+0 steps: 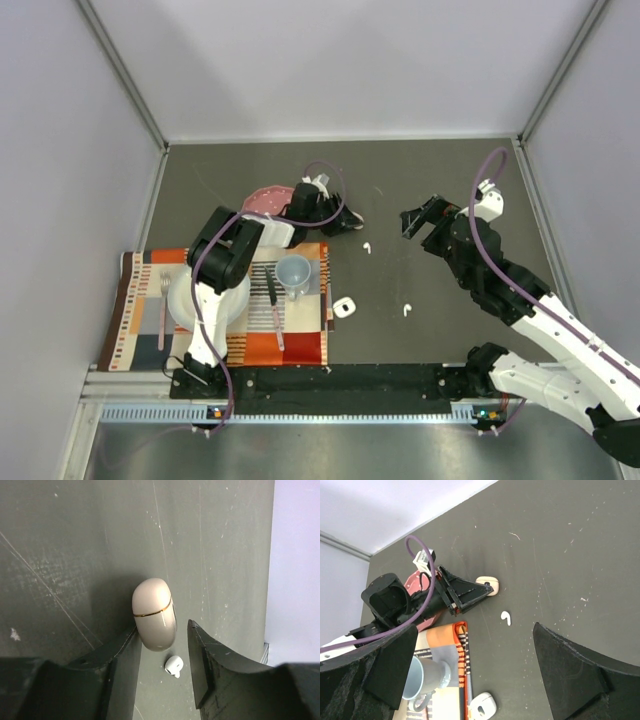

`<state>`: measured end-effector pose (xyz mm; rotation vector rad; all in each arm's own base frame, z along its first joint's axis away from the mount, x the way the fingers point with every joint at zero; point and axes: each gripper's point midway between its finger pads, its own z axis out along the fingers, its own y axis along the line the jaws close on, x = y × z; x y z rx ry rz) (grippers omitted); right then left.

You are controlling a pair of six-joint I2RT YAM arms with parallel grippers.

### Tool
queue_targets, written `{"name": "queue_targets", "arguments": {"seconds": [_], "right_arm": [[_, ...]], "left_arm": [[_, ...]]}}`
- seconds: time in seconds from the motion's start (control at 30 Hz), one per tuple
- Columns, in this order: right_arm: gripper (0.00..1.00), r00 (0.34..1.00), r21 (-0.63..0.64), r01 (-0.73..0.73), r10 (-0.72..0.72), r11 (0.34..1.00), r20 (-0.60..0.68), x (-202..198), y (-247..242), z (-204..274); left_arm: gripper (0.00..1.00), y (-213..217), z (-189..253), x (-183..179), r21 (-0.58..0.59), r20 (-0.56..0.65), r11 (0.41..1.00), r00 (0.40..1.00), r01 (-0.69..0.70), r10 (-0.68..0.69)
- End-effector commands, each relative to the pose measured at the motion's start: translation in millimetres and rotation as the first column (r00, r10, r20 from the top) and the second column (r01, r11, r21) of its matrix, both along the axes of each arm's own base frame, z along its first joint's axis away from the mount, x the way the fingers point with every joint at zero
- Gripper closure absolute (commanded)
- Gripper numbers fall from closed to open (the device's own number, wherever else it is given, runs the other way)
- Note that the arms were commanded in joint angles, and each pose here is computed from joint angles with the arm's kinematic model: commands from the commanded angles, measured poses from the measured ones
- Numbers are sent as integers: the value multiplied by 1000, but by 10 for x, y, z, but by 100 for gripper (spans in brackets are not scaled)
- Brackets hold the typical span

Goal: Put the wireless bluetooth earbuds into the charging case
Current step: Place the charging case with the earbuds at the center of the board, then pick up the charging case from the center of the board.

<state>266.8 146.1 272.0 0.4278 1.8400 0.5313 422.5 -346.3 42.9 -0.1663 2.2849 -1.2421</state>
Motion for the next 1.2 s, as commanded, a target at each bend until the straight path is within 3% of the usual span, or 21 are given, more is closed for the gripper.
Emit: {"name": "queue_targets", "arguments": {"seconds": [0.0,0.33,0.63,0.87,1.03,1.1,1.17], "right_arm": [[1,998,23,16,-18,1000,57,33,-50,256],[1,998,29,18,-19,999,58,24,-53,250],[1,999,29,11,-12,1000,52,17,-42,225],[1,999,14,-54,53,998,9,50,73,110],[1,993,-62,-115,116,991,5,74,142,87],[1,991,-82,-131,132,988,5,92,168,99],[1,985,-103,-170,172,980,5,91,219,119]], "left_arm": [[53,26,61,98,10,32,1000,999,-19,18],[48,260,90,44,121,81,991,996,-51,42],[44,417,388,47,188,166,979,985,-78,46],[39,392,1217,-5,135,321,988,947,-72,25],[38,674,1710,-196,169,448,976,893,-136,46],[37,792,1684,-312,191,453,969,890,-156,54],[35,871,1921,-457,146,500,975,863,-169,74]]}}
